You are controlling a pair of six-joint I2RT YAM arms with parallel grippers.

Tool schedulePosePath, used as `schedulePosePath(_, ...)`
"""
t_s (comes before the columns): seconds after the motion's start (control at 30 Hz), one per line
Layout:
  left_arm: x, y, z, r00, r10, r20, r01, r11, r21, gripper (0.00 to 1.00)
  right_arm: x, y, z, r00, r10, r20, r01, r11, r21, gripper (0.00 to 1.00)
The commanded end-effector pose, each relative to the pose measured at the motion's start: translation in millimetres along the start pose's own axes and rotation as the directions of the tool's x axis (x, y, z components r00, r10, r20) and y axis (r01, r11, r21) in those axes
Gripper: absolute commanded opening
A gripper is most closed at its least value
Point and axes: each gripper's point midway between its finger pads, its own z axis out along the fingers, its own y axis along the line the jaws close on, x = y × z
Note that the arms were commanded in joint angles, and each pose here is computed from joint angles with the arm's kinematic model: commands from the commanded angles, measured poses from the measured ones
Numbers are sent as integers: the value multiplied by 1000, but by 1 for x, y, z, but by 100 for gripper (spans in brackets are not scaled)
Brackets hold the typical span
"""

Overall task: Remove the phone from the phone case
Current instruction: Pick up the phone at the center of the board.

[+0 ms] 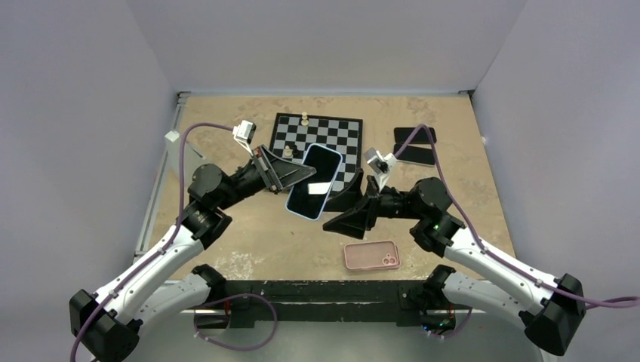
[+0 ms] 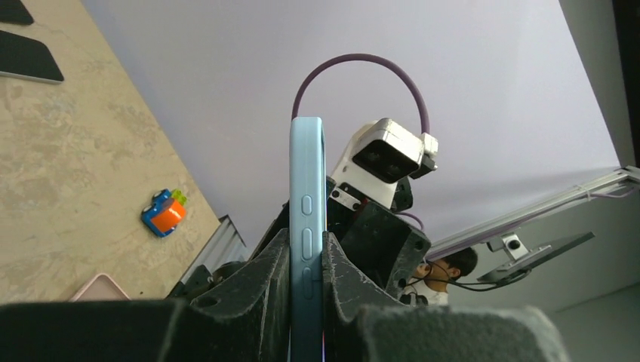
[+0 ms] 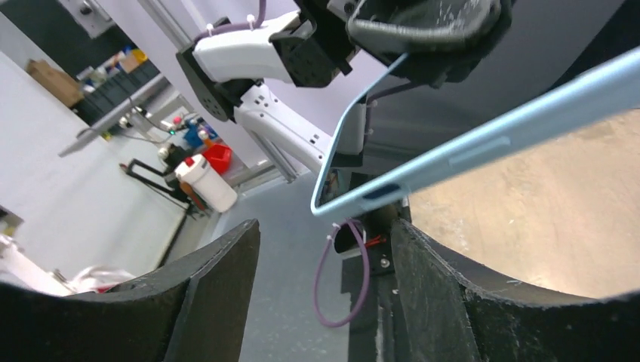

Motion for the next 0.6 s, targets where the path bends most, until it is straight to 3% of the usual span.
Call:
schedulePosePath(0.0,-13,-15,-5,993,82,87,-86,995,44,0,-35,8,13,994,64,92,-63,998,-22,68)
schedulePosePath(0.1,-14,-19,-8,990,90,104,-97,994,58,0,-43,-3,23,993,71,96,-72,997,8,65)
schedulePosePath(0.17,-14,-20,-8,990,96,99,-102,993,54,0,-47,-7,29,993,80,92,-82,996,17,55)
schedulePosePath(0.23,-13,-19,-7,991,98,90,-103,993,51,0,-49,-8,33,994,76,84,-77,997,11,37)
schedulePosePath(0.3,-10,-17,-6,993,95,67,-98,994,40,0,-47,-8,34,996,63,64,-64,998,6,7)
schedulePosePath(0.33,-6,-15,-5,995,94,36,-94,995,22,4,-44,-7,33,998,51,49,-51,999,0,0)
schedulePosePath(0.4,2,-11,-3,992,115,-45,-117,993,-30,33,-40,-5,31,999,27,20,-27,1000,-8,0)
schedulePosePath(0.43,5,-10,-3,988,127,-85,-132,990,-55,42,-38,-3,30,1000,14,10,-14,1000,-13,0)
schedulePosePath(0.5,12,-10,-5,976,154,-153,-168,982,-84,51,-36,1,28,1000,-9,-21,9,1000,-26,0)
schedulePosePath(0.57,13,-8,-8,964,185,-191,-209,972,-112,52,-33,6,27,998,-22,-56,19,999,-50,0)
